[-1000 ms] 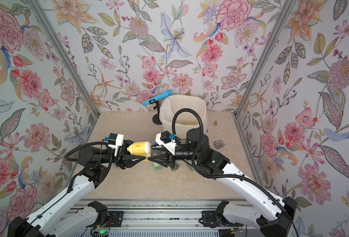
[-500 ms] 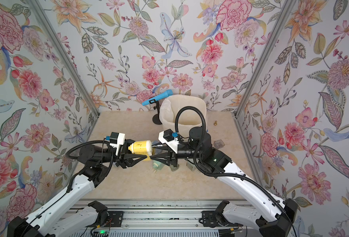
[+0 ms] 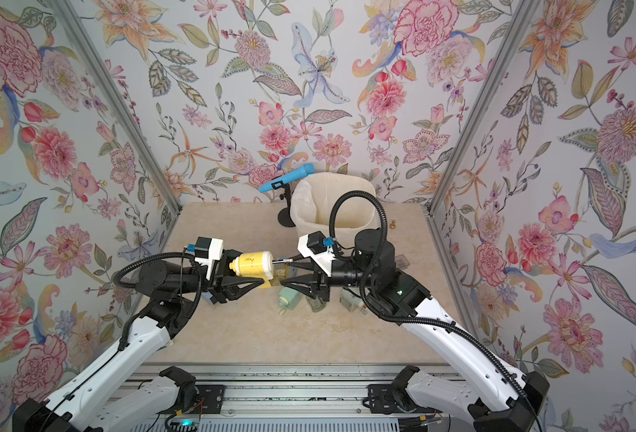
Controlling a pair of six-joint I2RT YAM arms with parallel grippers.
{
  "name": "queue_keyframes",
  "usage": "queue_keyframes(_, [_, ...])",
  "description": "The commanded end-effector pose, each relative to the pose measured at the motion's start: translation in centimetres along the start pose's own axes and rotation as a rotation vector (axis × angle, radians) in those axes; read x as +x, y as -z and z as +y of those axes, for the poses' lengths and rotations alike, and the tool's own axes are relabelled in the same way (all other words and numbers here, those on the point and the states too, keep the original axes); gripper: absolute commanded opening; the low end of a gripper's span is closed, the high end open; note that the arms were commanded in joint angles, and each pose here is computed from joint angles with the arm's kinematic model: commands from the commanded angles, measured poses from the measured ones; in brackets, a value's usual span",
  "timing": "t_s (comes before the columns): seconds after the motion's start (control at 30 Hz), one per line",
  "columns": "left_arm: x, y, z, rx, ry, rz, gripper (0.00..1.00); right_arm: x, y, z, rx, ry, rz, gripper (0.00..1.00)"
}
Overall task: Take out the pencil sharpener tray and clean the shavings
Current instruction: Open the container of the pencil sharpener.
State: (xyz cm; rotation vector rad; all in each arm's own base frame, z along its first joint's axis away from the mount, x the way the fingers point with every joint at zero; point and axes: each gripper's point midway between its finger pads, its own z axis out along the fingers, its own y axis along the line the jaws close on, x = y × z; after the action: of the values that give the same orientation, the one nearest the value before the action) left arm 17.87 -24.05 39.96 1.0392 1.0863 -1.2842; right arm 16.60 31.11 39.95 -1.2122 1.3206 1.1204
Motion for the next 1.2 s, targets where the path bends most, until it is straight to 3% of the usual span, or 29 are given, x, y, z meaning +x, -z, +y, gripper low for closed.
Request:
queue_keyframes(0.0, [-3.8,0.9,-0.6,-0.021,-0.183,-0.052,0.18,-1.5,1.5,0.5,0.012,-0.007,-0.027,0.29])
queue_keyframes(0.3, [-5.7,2.6,2.8,-0.153,-0.228,-0.064,0.15,-1.2,1.8,-0.4,0.051,-0.016,-0.022,0.28])
queue_keyframes(0.53, [-5.0,6.0,11.7,-0.555,-0.218,-0.107,0.12,-1.1,2.4,-0.3,0.069,-0.028,-0.023,0.28])
queue_keyframes(0.67, [-3.2,8.2,13.7,-0.716,-0.227,-0.209,0.07,-1.4,2.9,-0.3,0.083,-0.023,-0.031,0.28])
queue_keyframes(0.83, [2.1,9.8,15.2,-0.987,-0.296,-0.155,0.07,-2.0,3.3,-1.1,0.11,-0.024,-0.041,0.28])
queue_keyframes(0.93, [5.0,12.2,15.4,-1.141,-0.281,-0.177,0.09,-2.4,3.2,-1.6,0.123,-0.026,-0.044,0.28])
queue_keyframes(1.1, [10.1,14.7,15.1,-1.315,-0.295,-0.108,0.06,-3.3,3.5,-4.1,0.192,-0.032,-0.049,0.29])
queue_keyframes(1.17, [12.2,14.9,15.1,-1.328,-0.278,-0.084,0.05,-3.8,3.4,-5.1,0.22,-0.032,-0.052,0.29])
